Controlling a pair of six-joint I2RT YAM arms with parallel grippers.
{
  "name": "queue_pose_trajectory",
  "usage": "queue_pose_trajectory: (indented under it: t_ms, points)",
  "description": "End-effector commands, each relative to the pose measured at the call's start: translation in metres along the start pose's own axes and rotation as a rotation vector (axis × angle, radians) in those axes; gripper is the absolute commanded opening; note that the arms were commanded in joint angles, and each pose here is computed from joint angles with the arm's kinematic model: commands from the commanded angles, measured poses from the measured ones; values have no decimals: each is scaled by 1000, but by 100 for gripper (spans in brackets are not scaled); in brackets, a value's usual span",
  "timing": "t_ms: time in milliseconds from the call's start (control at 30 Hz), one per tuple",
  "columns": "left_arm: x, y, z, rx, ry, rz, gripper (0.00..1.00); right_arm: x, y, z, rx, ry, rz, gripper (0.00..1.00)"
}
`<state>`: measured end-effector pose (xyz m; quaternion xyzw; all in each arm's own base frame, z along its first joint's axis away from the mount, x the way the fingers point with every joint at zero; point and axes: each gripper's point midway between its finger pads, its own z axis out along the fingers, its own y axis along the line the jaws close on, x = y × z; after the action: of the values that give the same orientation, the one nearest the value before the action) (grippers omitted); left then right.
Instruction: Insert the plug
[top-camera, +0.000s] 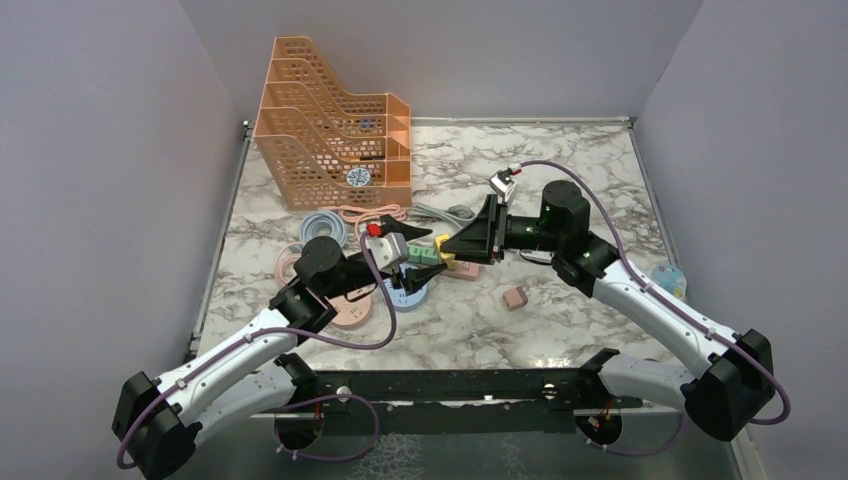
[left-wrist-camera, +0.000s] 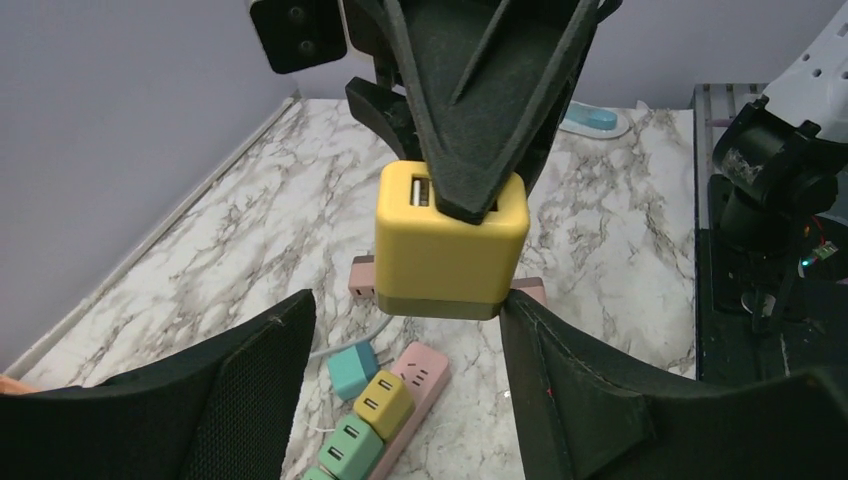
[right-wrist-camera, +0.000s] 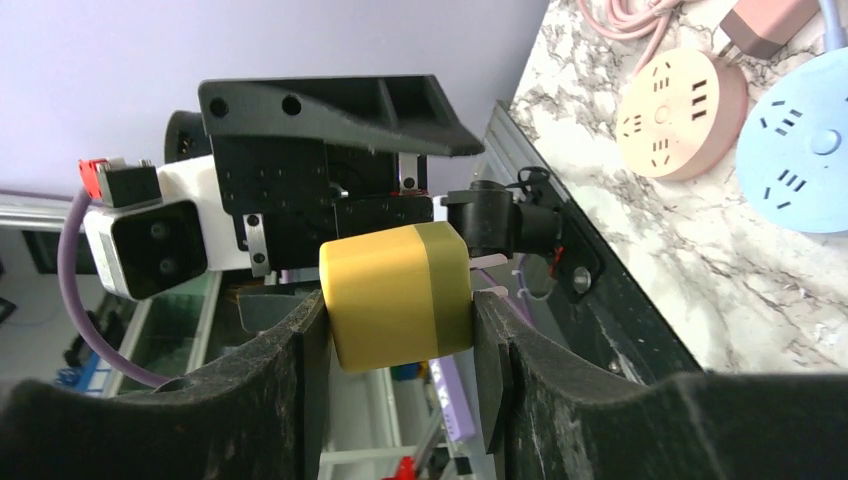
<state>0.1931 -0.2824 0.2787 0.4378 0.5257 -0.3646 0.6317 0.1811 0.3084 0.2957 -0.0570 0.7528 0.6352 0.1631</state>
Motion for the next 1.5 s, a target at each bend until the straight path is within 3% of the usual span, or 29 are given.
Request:
queue_pose_trajectory:
  t_ms: [0,267,467,600,700,900,1100,1300,1467]
  points:
    - [-26,-1,4,22,-90,60,68,0,12,1,-70,16,63,37]
    - [-26,-10,6,70,-99,27,68,1,2,5,-58,15,107,37]
    - [-17,-8,8,58,-78,20,39,1,6,5,-84,17,93,41]
    - [-11,-3,9,33,-62,16,29,3,-5,5,-39,22,37,56]
    - [-3,0,8,13,-40,13,29,-2,-31,5,89,-3,-57,63]
    - [36,7,2,-37,128,2,28,-18,-85,-4,386,-6,-308,64]
    - [64,10,-1,-35,278,-12,27,-15,-85,10,400,70,-412,63]
    - [73,11,3,-30,311,-26,27,-15,-81,26,405,95,-435,61]
    - [75,11,4,-26,320,-23,27,-14,-94,33,451,100,-388,54]
